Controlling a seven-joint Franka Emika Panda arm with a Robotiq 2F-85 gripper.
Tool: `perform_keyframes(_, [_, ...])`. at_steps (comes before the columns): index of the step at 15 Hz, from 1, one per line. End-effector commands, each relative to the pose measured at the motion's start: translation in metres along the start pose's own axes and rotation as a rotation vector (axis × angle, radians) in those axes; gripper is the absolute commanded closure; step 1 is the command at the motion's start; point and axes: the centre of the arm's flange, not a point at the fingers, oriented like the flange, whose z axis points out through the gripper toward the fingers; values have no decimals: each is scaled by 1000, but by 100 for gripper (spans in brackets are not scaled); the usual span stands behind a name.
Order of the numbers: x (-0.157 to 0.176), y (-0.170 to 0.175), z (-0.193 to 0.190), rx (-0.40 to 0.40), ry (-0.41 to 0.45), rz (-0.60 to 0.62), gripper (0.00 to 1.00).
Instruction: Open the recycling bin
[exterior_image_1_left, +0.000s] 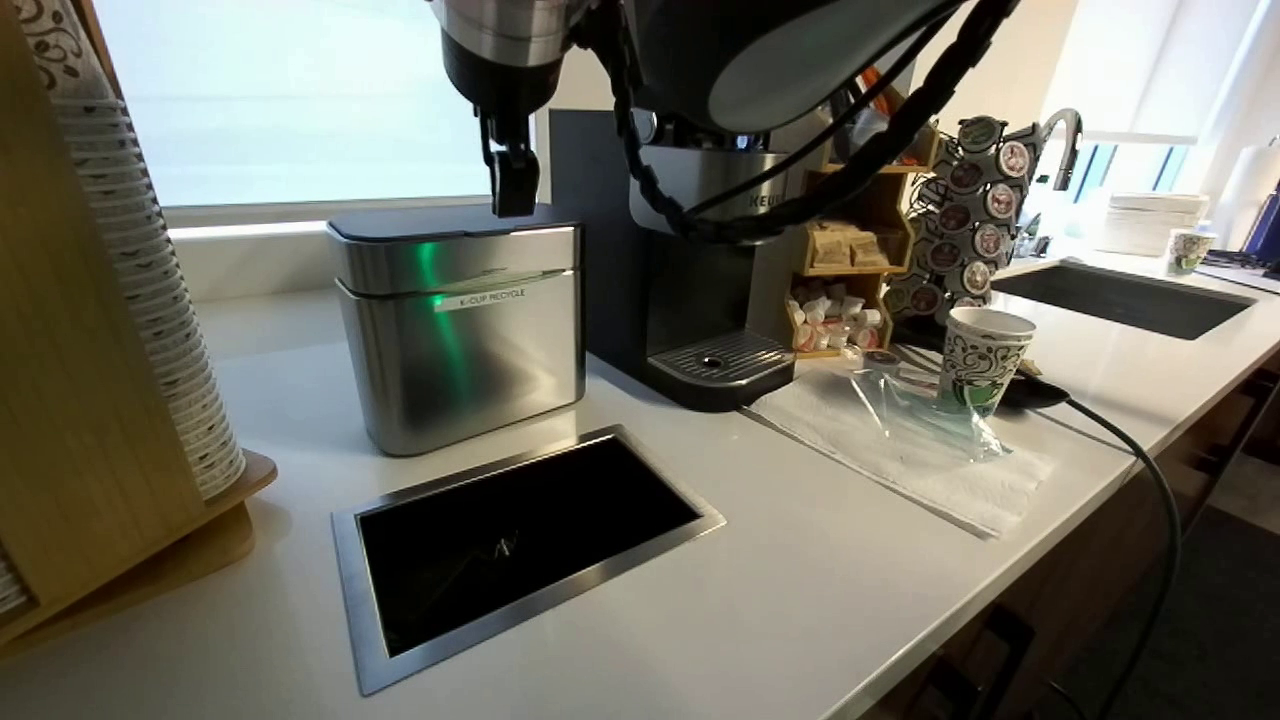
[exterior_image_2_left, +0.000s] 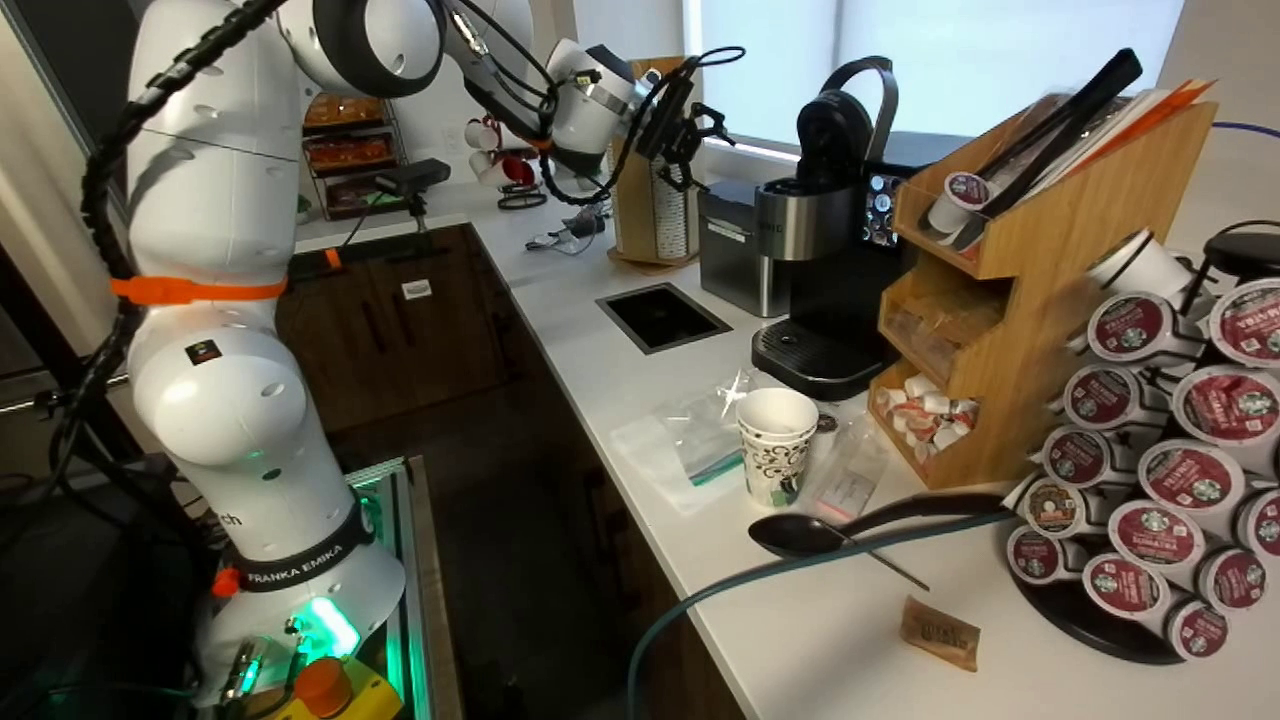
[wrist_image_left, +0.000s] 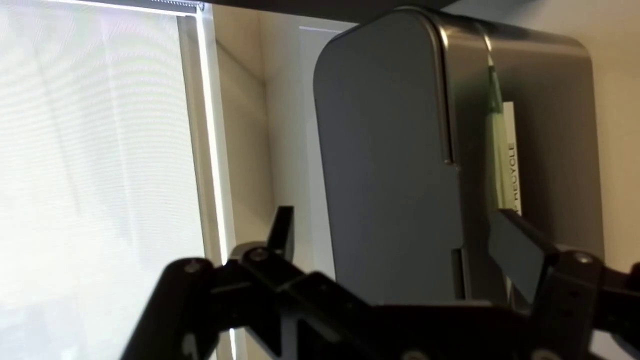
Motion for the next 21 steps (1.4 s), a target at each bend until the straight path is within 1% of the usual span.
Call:
perform_keyframes(1, [-5,-7,16,27,-15,12,0])
perform_keyframes(5, [-9,-13,34,53,-26,13,0])
perform_keyframes(9, [-9,-10,46,40,-33,8,0])
perform_keyframes(11, [-6,-3,48,27,-28,11,0])
perform_keyframes(14, [0,2,50,30,-2,12,0])
perform_keyframes(19, [8,-10,45,71,30,7,0])
perform_keyframes(21, [8,-13,47,62,31,17,0])
